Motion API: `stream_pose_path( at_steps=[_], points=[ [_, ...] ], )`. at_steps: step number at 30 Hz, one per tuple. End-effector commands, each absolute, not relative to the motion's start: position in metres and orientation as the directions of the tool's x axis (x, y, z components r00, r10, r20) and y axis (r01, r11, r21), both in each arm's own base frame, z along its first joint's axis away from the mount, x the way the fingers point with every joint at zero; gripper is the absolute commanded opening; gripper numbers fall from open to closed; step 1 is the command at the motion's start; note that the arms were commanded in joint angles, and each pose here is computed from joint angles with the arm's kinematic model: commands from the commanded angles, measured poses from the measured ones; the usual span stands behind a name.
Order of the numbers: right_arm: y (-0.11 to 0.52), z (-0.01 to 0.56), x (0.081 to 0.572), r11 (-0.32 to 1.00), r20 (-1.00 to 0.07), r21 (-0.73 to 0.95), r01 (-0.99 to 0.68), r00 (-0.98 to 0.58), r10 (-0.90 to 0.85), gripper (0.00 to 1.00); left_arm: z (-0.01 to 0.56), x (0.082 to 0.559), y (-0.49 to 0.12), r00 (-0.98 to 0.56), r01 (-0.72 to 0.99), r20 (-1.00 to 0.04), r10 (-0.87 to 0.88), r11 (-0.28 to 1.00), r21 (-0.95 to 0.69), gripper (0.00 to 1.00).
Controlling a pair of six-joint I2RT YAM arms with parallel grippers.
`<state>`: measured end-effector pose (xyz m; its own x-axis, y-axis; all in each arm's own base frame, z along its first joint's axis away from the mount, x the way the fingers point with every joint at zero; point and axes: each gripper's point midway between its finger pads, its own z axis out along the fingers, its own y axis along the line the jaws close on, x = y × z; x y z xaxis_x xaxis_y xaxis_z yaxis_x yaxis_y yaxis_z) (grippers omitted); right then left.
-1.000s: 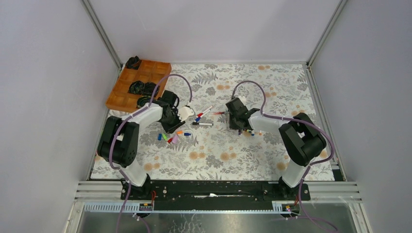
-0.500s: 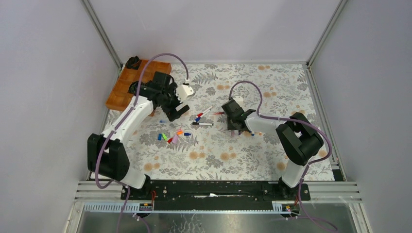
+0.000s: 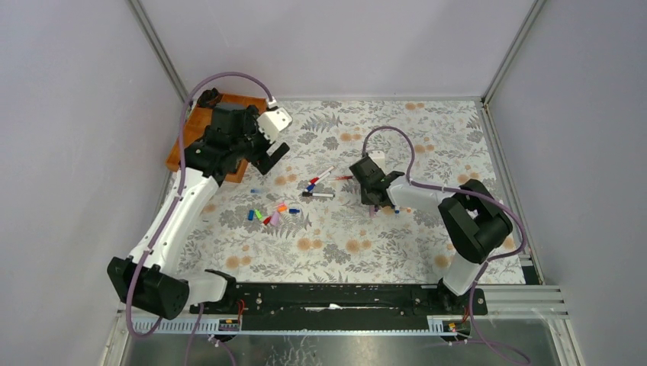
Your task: Open the pen caps
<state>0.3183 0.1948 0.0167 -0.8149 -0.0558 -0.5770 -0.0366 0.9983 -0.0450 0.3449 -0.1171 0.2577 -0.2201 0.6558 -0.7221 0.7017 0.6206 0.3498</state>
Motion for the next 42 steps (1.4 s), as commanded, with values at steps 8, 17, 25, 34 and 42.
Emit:
stream_pose_path(
  at_steps=[8,17,25,34,42],
  points=[
    [0.228,0.105,0.367,0.944,-0.695,0.058,-0.325,-0.692,-0.196,0.63,0.299,0.351,-0.133,-0.237,0.674,-0.818,0.524,0.695,0.250,0.99],
    [0.257,0.074,0.386,0.663,-0.599,-0.001,-0.748,-0.531,-0.600,0.68,0.320,0.344,-0.137,-0.149,0.673,-0.887,0.437,0.702,0.233,0.98],
    [0.252,0.049,0.395,0.614,-0.577,0.036,-0.789,-0.518,-0.631,0.68,0.320,0.331,-0.148,-0.126,0.738,-0.889,0.440,0.641,0.213,0.98],
    [0.249,0.018,0.399,0.601,-0.532,0.023,-0.799,-0.518,-0.669,0.67,0.320,0.330,-0.151,-0.126,0.752,-0.891,0.436,0.627,0.201,0.98],
    [0.253,0.011,0.403,0.572,-0.528,0.034,-0.819,-0.501,-0.686,0.61,0.309,0.329,-0.148,-0.131,0.753,-0.878,0.461,0.622,0.214,0.99]
  ],
)
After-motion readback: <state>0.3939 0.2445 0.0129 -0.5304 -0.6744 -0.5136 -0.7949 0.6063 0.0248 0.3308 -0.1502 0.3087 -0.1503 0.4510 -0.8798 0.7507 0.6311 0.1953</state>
